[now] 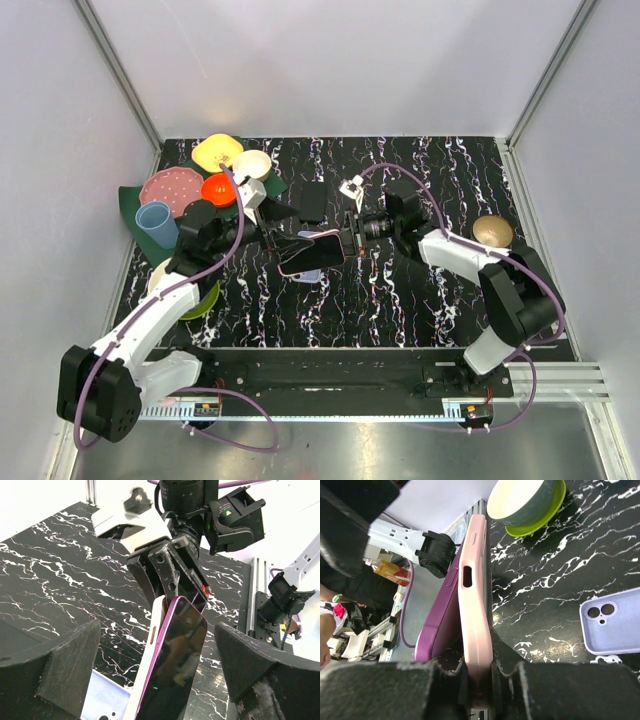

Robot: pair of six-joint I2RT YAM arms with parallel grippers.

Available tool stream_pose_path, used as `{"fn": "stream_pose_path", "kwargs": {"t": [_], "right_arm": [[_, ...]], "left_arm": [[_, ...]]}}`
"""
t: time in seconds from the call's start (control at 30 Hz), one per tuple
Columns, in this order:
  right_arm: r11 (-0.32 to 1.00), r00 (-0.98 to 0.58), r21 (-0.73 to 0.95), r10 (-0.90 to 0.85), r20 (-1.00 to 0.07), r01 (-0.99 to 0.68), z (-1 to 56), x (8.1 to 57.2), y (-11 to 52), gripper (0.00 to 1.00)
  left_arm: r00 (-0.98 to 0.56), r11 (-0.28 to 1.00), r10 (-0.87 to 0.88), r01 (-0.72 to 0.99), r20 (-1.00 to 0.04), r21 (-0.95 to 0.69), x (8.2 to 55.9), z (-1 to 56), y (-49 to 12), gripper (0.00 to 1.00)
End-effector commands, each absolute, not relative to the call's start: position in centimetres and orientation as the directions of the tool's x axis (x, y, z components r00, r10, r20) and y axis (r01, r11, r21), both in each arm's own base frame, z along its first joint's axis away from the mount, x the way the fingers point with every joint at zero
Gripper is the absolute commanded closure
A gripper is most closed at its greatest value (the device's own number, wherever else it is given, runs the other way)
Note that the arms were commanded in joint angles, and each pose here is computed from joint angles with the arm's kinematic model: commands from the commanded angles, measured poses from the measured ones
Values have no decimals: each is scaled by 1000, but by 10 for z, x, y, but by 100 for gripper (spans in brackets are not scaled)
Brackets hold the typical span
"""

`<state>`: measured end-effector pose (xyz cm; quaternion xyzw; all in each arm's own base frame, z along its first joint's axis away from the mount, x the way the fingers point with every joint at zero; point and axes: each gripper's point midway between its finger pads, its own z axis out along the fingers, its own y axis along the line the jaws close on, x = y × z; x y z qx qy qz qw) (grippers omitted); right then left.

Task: Take the phone out of the phone case
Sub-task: Remove the phone case from the phone.

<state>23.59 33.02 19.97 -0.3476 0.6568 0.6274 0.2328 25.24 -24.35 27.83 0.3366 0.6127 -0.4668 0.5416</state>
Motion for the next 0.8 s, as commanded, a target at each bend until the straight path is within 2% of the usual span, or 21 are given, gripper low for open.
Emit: {"fn": "stream_pose_path", "kwargs": {"t": [0.0, 0.43, 0.77], "right_arm": [[-14, -647, 657, -161, -745, -754, 212, 248, 335, 100], [69, -795, 803, -214, -568, -592, 191, 263, 339, 100], [90, -839, 847, -230, -494, -524, 181, 266, 342, 100]], "left_arm": [[-54, 362, -52, 929, -997, -69, 256, 302, -238, 1], [74, 406, 123, 906, -990, 118, 265, 296, -229, 1], [186, 309, 282, 911, -941, 273, 257, 278, -233, 1]]}}
